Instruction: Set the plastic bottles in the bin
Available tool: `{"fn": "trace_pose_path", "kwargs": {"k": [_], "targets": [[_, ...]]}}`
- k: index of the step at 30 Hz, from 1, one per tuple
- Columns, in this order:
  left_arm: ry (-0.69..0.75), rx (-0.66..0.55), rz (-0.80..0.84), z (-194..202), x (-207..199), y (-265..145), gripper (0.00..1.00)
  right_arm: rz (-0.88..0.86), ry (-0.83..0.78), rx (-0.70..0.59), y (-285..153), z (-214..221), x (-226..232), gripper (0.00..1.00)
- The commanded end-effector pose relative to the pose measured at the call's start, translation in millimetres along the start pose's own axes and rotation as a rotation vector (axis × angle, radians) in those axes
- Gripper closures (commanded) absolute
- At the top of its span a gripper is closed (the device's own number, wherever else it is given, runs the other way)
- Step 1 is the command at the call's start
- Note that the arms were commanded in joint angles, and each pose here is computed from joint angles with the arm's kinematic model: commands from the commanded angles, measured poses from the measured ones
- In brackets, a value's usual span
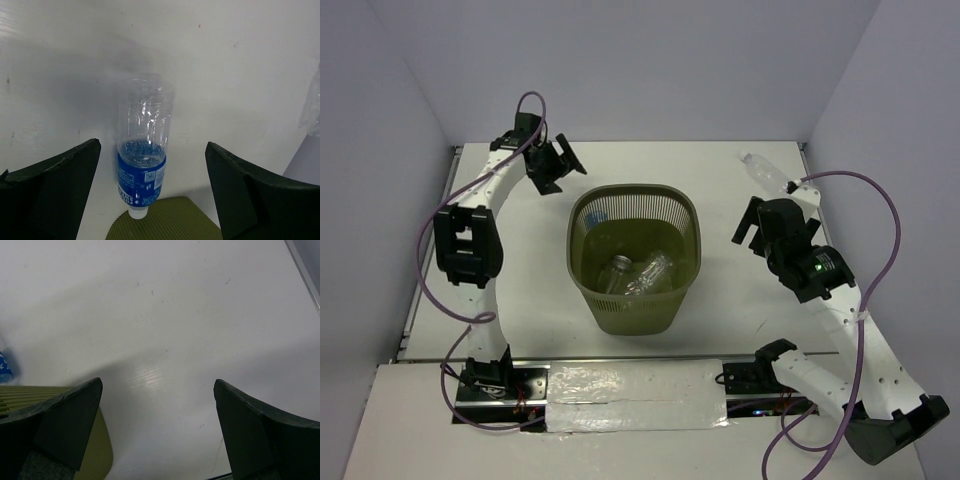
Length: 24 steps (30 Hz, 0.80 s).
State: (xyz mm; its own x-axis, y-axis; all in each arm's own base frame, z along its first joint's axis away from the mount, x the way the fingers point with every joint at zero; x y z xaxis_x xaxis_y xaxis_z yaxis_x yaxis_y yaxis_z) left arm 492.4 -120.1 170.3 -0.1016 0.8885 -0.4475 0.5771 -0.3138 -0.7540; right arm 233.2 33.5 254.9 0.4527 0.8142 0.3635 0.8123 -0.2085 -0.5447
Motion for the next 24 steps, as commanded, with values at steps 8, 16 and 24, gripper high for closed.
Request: {"fn": "trace_pose_path", "kwargs": {"k": [8,16,24], "targets": [[0.074,0.147,0.006,40,-23,63,0.0,-0.015,0.008,-0.002,0,-6,8,0.0],[0.097,0.218,-0.178,92,3,92,0.01,-0.012,0.011,0.001,1,-4,7,0.0],[0.152,0.203,-0.285,96,16,94,0.2,-0.02,0.026,-0.008,-2,-6,6,0.0]]}}
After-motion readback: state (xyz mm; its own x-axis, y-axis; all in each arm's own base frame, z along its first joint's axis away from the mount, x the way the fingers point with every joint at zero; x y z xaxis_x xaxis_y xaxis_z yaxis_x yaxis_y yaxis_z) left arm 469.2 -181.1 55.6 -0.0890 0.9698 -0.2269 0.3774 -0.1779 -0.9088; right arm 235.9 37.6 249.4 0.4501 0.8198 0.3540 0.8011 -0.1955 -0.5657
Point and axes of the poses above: each gripper's point midway between its finger pads, its own y axis out along the fingers, its own x axis along the line the jaws close on, z = x × y, the point moved 2 cm from there along -y, back along the fingers, and after that the axes turned 14 degrees about y, right-handed, at the moved point
